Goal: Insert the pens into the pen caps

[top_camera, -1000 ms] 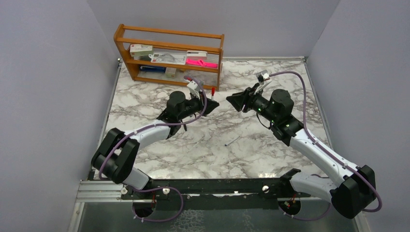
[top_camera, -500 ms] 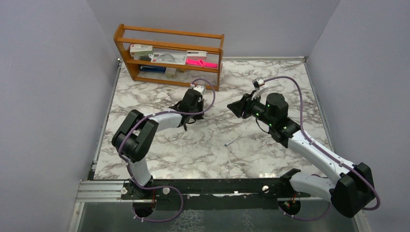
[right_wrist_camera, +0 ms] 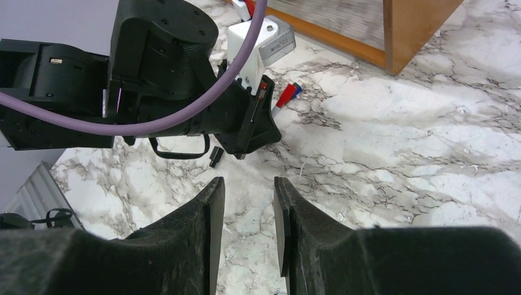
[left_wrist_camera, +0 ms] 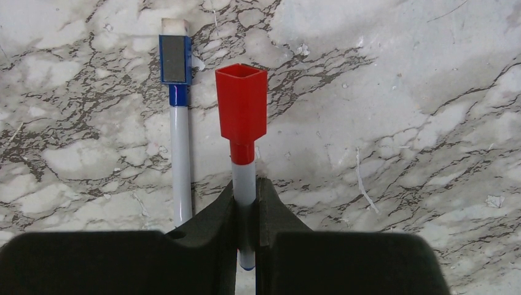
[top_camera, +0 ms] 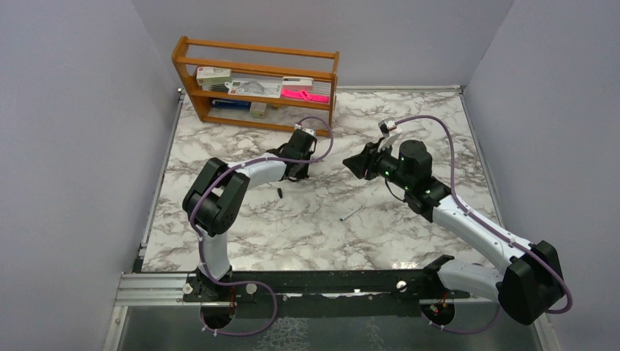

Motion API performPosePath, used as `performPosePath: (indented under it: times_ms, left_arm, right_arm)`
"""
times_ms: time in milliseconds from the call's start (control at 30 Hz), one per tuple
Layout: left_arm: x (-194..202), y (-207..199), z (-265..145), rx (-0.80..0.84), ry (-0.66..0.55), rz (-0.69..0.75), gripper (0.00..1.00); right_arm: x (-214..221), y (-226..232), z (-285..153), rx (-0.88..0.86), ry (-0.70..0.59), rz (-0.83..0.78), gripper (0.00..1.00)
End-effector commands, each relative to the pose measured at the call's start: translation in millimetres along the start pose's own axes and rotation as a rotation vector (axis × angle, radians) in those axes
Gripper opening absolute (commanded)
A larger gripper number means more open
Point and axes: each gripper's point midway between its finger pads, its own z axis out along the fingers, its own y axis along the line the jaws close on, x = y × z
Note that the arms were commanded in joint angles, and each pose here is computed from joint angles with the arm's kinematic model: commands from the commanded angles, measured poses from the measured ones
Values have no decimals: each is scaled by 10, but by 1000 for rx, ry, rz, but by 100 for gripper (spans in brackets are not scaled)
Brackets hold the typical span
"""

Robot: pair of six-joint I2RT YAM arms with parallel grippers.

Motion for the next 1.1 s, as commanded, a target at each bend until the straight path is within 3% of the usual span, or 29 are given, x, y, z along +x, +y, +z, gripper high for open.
performPosePath:
  times_ms: [0, 267, 633, 800, 1067]
  left_arm:
    - [183, 63, 36, -34, 71, 43, 9]
    - [188, 74, 36, -43, 76, 48, 25]
    - [130, -69, -5, -9, 63, 63, 26]
    - [-114, -322, -227, 53, -8, 68, 29]
    - [-199, -1112, -553, 236, -146, 254, 28]
  right_arm:
    - [36, -56, 24, 14, 8, -11, 34]
    - [107, -103, 35, 33, 36, -13, 39]
    - [181, -216, 21, 96, 65, 5, 40]
    - [406, -588, -54, 310, 165, 36, 58]
    - [441, -807, -210, 443, 175, 117, 66]
